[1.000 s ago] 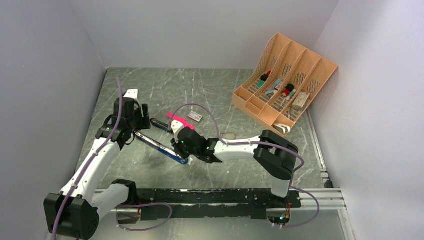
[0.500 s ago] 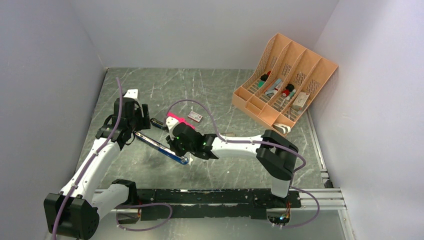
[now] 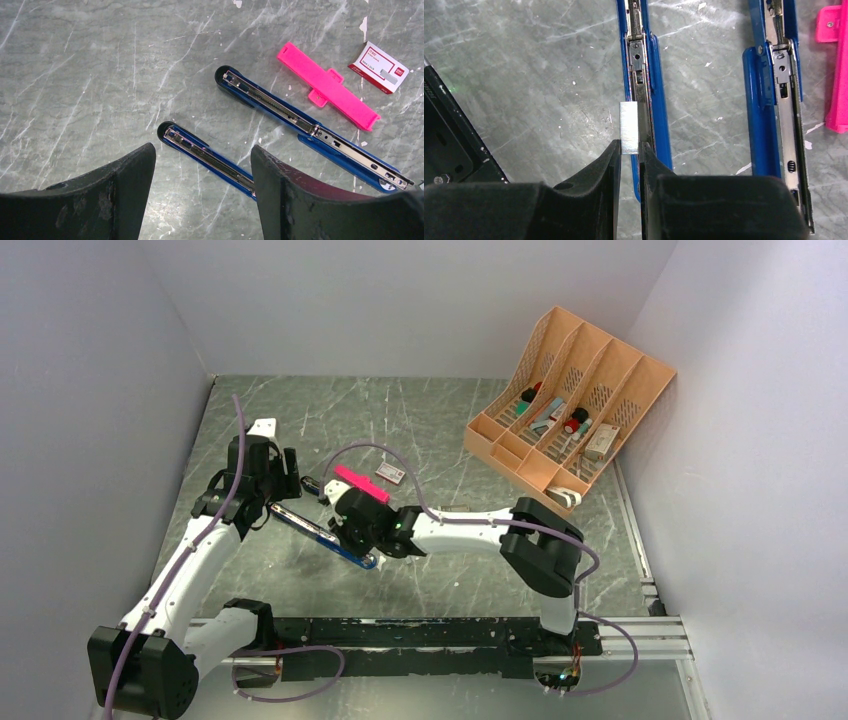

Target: Load the staples into the stapler

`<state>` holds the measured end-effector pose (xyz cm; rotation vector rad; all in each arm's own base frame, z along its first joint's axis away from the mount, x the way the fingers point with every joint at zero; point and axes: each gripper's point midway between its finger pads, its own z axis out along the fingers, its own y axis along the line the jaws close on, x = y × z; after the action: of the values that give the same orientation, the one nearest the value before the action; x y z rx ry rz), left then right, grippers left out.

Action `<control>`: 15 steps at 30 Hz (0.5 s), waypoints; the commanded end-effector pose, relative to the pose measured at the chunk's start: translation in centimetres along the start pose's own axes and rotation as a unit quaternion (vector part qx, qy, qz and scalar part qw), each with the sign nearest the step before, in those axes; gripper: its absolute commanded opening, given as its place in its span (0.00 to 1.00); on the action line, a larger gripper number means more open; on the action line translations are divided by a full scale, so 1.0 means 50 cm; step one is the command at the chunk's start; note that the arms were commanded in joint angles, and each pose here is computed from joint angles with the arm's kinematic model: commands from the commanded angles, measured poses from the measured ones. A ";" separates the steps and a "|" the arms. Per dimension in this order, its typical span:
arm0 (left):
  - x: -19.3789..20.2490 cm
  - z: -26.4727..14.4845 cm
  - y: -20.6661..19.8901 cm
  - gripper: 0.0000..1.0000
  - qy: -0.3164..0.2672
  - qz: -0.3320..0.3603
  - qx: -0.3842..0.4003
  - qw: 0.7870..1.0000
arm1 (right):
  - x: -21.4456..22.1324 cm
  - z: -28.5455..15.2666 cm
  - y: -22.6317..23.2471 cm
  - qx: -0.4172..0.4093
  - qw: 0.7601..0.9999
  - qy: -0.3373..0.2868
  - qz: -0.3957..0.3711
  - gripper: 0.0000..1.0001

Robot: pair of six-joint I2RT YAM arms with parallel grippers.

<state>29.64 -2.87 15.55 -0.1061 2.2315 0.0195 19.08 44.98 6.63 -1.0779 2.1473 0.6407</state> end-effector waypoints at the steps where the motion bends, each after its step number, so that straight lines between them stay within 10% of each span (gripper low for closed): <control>1: -0.020 -0.005 -0.010 0.74 -0.022 0.002 0.011 1.000 | 0.005 0.006 0.008 -0.001 1.000 0.014 -0.004 0.10; 15: -0.021 -0.005 -0.010 0.74 -0.023 0.002 0.011 1.000 | 0.011 0.010 0.007 0.005 1.000 0.021 -0.007 0.10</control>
<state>29.65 -2.88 15.55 -0.1063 2.2312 0.0188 18.69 44.59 5.73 -1.1046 2.1827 0.6108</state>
